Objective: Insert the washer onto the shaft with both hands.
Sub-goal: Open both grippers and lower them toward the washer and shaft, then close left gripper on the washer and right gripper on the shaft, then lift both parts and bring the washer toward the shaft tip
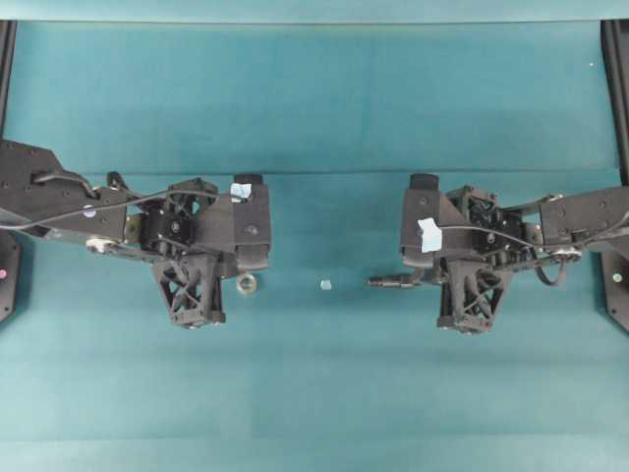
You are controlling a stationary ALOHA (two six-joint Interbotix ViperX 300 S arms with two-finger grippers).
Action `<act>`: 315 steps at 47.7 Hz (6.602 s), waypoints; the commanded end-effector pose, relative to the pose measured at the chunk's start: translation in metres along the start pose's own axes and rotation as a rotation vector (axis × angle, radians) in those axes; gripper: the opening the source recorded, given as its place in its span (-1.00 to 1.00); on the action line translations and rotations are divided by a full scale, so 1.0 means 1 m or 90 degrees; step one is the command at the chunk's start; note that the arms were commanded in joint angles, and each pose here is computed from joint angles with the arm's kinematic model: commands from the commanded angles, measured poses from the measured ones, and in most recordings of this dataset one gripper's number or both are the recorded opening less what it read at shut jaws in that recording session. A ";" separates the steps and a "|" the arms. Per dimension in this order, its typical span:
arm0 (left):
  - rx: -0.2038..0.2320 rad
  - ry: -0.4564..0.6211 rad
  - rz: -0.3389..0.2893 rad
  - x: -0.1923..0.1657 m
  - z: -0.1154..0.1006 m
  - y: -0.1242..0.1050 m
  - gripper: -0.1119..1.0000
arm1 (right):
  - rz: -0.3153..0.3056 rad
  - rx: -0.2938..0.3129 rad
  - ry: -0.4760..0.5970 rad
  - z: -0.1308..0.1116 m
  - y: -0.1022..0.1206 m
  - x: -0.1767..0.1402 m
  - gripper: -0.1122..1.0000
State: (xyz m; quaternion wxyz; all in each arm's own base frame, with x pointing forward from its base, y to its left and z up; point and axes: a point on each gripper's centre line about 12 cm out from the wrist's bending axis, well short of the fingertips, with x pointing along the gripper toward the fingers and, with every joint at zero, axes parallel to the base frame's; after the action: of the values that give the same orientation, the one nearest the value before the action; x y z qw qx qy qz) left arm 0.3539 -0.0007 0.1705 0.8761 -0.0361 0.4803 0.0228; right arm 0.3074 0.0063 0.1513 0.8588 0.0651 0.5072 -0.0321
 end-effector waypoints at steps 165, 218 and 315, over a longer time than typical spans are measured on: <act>0.041 0.004 -0.009 0.064 -0.034 -0.005 0.87 | -0.020 -0.033 0.032 -0.014 -0.011 0.054 0.65; 0.021 0.006 -0.014 0.059 -0.037 -0.010 0.87 | -0.018 -0.031 0.022 -0.015 -0.011 0.054 0.65; 0.003 -0.250 -0.025 -0.004 0.012 0.000 -0.17 | 0.015 -0.018 -0.172 0.019 -0.003 -0.002 -0.80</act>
State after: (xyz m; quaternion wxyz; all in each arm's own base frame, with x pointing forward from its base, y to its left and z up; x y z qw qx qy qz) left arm 0.3618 0.0000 0.1643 0.9426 -0.0377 0.3316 0.0131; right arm 0.3210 -0.0002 0.1461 0.9047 0.0479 0.4226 -0.0252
